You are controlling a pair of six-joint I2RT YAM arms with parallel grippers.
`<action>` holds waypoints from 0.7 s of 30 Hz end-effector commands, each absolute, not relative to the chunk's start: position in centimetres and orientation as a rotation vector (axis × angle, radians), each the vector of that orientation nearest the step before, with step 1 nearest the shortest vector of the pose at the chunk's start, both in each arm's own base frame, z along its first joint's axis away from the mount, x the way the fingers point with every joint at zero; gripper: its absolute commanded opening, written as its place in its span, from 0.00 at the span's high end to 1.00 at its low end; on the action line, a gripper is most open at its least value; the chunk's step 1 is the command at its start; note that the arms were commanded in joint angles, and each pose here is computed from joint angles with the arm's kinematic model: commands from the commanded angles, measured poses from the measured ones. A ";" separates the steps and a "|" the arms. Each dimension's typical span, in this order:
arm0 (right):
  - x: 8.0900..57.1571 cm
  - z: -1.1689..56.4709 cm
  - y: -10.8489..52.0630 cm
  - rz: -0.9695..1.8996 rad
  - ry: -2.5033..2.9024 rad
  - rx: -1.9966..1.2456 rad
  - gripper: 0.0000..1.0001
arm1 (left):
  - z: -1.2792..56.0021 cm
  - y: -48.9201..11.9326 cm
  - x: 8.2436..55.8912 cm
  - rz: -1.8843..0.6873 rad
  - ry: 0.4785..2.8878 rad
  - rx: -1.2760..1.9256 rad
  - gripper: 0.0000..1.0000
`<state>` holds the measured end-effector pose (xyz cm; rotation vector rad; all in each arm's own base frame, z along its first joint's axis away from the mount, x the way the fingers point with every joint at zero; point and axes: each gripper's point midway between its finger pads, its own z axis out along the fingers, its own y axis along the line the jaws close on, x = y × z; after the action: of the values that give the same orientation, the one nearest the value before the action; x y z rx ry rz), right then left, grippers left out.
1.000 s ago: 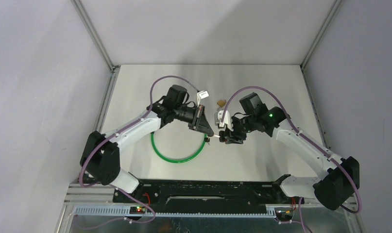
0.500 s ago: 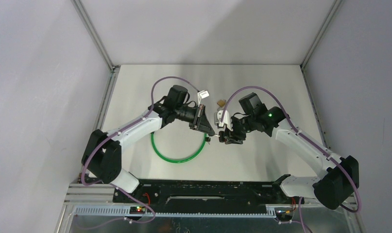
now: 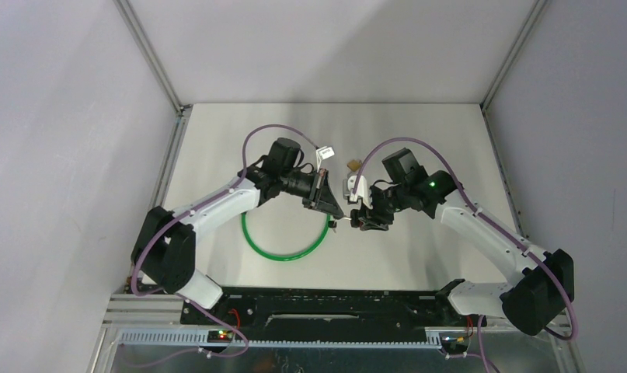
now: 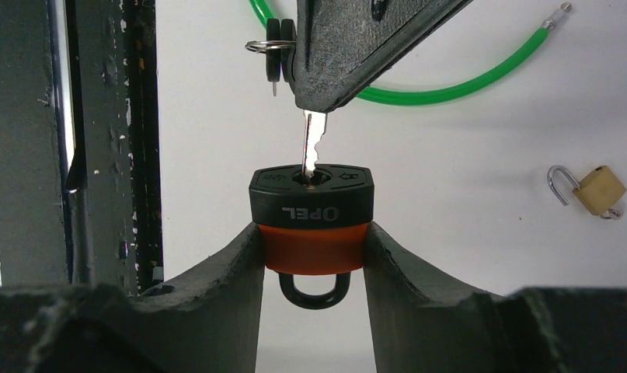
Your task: Unlock with the key
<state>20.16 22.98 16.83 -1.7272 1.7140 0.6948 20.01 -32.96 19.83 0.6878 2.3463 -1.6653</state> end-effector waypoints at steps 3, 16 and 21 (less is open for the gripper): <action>21.7 19.2 24.1 0.673 1.635 -1.676 1.00 | 19.3 -33.2 20.4 -1.691 2.363 0.649 1.00; 22.2 18.8 24.1 0.624 1.654 -1.680 1.00 | 19.6 -33.4 20.4 -1.732 2.357 0.627 1.00; 22.2 18.7 24.2 0.625 1.656 -1.681 1.00 | 19.5 -33.4 20.3 -1.731 2.362 0.623 1.00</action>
<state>20.76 22.80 16.49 -1.7159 1.7448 0.6475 20.66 -33.49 19.63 0.6175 2.3727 -1.6985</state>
